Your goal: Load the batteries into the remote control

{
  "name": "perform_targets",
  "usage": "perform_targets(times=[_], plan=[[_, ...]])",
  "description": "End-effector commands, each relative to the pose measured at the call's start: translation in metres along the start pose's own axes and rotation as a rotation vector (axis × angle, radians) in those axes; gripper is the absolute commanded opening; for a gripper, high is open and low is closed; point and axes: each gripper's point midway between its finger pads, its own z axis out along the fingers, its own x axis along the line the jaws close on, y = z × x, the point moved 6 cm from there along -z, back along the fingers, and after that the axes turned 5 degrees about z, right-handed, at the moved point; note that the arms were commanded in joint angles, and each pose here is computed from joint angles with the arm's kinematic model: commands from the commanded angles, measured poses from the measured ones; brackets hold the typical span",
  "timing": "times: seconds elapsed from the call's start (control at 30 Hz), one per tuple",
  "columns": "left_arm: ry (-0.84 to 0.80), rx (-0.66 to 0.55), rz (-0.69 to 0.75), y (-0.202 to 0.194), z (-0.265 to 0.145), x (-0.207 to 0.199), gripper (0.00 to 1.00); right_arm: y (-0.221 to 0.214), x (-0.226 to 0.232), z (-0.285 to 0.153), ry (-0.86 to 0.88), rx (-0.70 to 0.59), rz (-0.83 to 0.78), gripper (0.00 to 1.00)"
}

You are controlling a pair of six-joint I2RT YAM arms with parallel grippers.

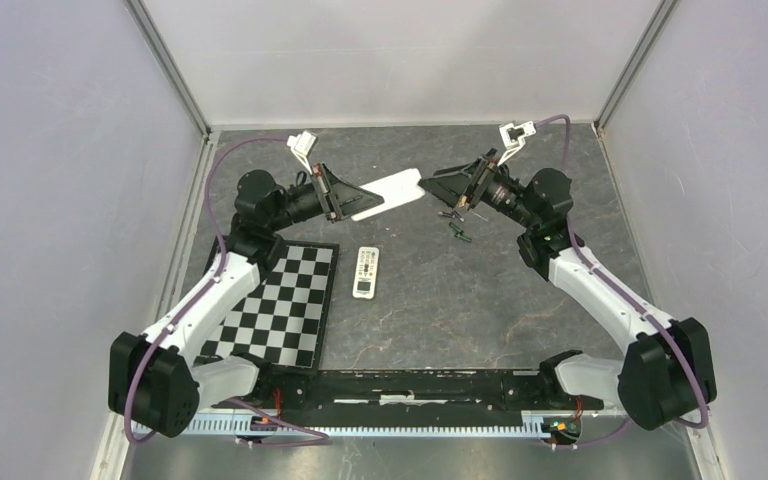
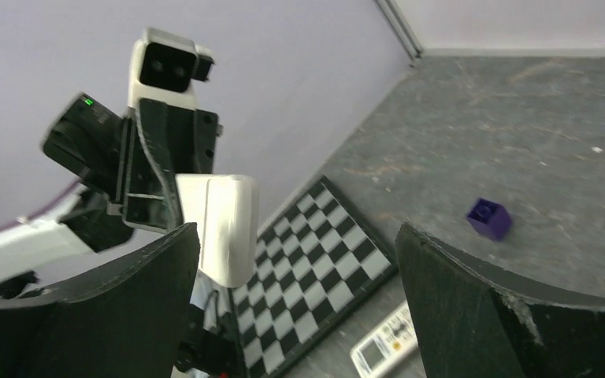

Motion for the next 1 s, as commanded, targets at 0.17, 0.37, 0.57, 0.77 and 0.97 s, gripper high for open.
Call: perform_targets(times=[0.17, 0.37, 0.57, 0.77, 0.97], plan=[[-0.039, 0.151, 0.068, -0.028, -0.008, 0.018, 0.02, -0.018, -0.012, -0.018, -0.056, 0.112, -0.170, 0.98], [-0.022, 0.144, 0.061, -0.030, -0.007, 0.023, 0.02, -0.036, -0.015, -0.019, -0.038, 0.179, -0.070, 0.91], [-0.009, 0.139, 0.076, -0.027, -0.007, 0.022, 0.02, -0.041, -0.009, -0.015, -0.027, 0.191, -0.053, 0.85], [-0.001, 0.143, 0.078, -0.027, -0.006, 0.024, 0.02, -0.043, -0.002, -0.006, -0.004, 0.210, -0.021, 0.69], [0.039, 0.147, 0.093, -0.027, -0.007, 0.027, 0.02, -0.046, 0.000, -0.004, -0.008, 0.213, -0.010, 0.47]])
